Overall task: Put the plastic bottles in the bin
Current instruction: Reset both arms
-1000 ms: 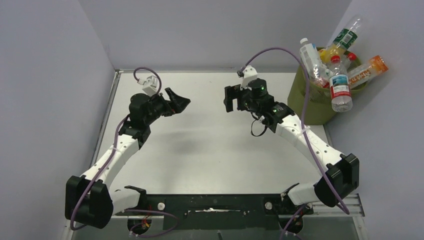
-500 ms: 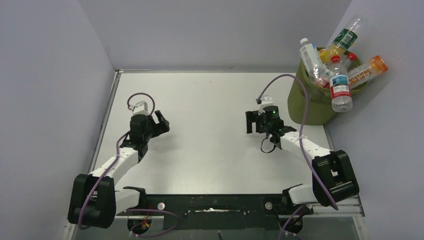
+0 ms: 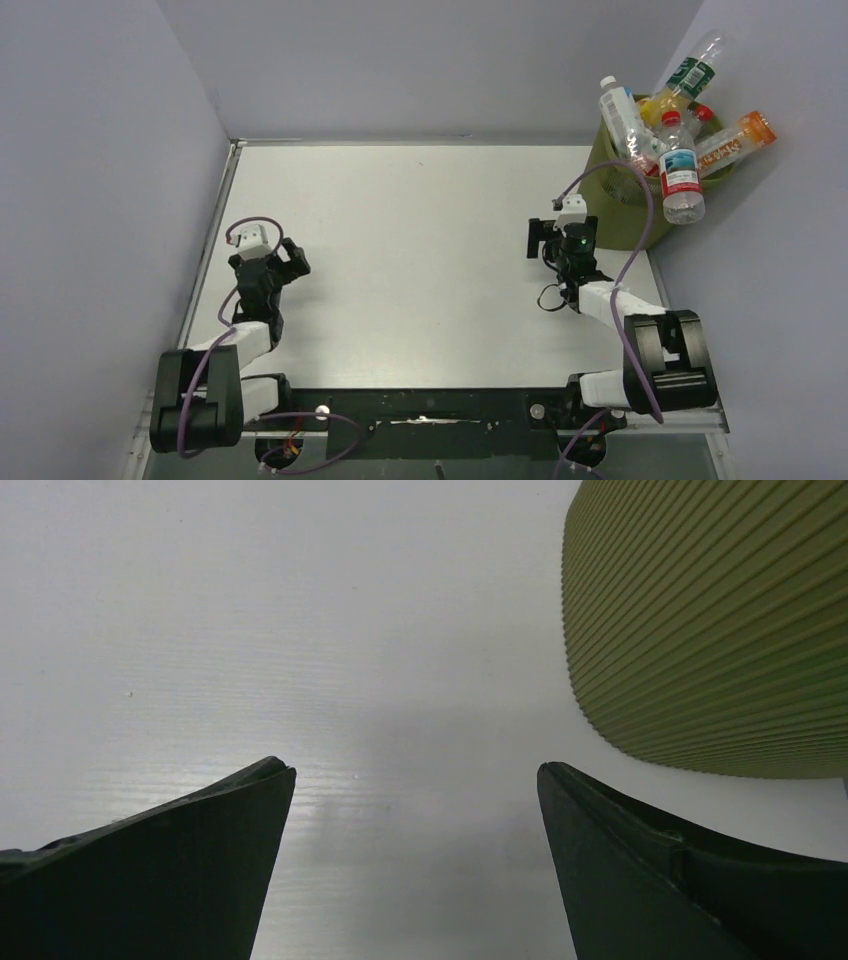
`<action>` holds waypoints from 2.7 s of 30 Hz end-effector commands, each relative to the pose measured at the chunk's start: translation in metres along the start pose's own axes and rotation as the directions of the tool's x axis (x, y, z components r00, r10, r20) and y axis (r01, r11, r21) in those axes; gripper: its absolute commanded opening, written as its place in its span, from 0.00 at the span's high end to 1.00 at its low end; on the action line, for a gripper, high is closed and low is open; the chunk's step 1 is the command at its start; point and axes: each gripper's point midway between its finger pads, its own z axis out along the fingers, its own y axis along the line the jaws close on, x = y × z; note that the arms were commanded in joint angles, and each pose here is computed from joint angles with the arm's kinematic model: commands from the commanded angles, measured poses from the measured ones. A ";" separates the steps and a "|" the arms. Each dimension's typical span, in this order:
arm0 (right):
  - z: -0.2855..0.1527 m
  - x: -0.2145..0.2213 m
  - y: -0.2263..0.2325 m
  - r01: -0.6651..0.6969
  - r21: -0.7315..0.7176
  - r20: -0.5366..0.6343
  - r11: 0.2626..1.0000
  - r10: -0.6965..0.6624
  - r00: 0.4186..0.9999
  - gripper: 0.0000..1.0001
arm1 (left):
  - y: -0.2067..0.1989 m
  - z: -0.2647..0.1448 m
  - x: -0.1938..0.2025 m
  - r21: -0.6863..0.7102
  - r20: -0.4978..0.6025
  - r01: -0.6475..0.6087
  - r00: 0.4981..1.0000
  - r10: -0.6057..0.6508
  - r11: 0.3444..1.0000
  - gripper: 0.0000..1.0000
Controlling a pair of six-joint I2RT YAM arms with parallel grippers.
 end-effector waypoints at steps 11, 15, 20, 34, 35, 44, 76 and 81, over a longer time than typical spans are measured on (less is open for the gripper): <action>0.006 -0.018 -0.032 0.054 0.125 0.180 0.991 -0.076 0.981 0.02 | 0.010 0.029 -0.019 0.066 0.106 0.029 0.994 -0.036 0.997 0.11; 0.008 -0.004 -0.032 0.023 0.132 0.173 0.991 -0.045 0.984 0.02 | 0.010 0.028 -0.018 0.094 0.100 0.031 0.994 -0.040 0.995 0.11; 0.005 -0.005 -0.033 0.012 0.152 0.183 0.988 -0.040 0.982 0.02 | 0.008 0.012 -0.024 0.107 0.162 0.026 0.986 -0.043 0.994 0.11; -0.004 -0.008 -0.069 -0.036 0.337 0.250 0.941 -0.052 0.967 0.02 | 0.007 0.001 -0.022 0.117 0.171 0.031 0.984 -0.051 0.993 0.11; -0.004 -0.007 -0.072 -0.048 0.344 0.259 0.938 -0.046 0.965 0.02 | 0.007 0.000 -0.022 0.116 0.172 0.032 0.984 -0.052 0.993 0.11; -0.016 0.000 -0.082 -0.126 0.298 0.336 0.946 0.019 0.942 0.02 | 0.008 -0.003 -0.023 0.114 0.183 0.035 0.982 -0.056 0.993 0.11; 0.003 0.005 -0.071 -0.083 0.110 0.306 0.990 0.046 0.951 0.02 | 0.040 0.008 -0.037 0.025 0.230 0.047 0.972 -0.051 0.999 0.11; 0.004 0.005 -0.071 -0.085 0.109 0.305 0.990 0.048 0.951 0.02 | 0.045 0.020 -0.034 0.021 0.227 0.036 0.973 -0.040 0.999 0.11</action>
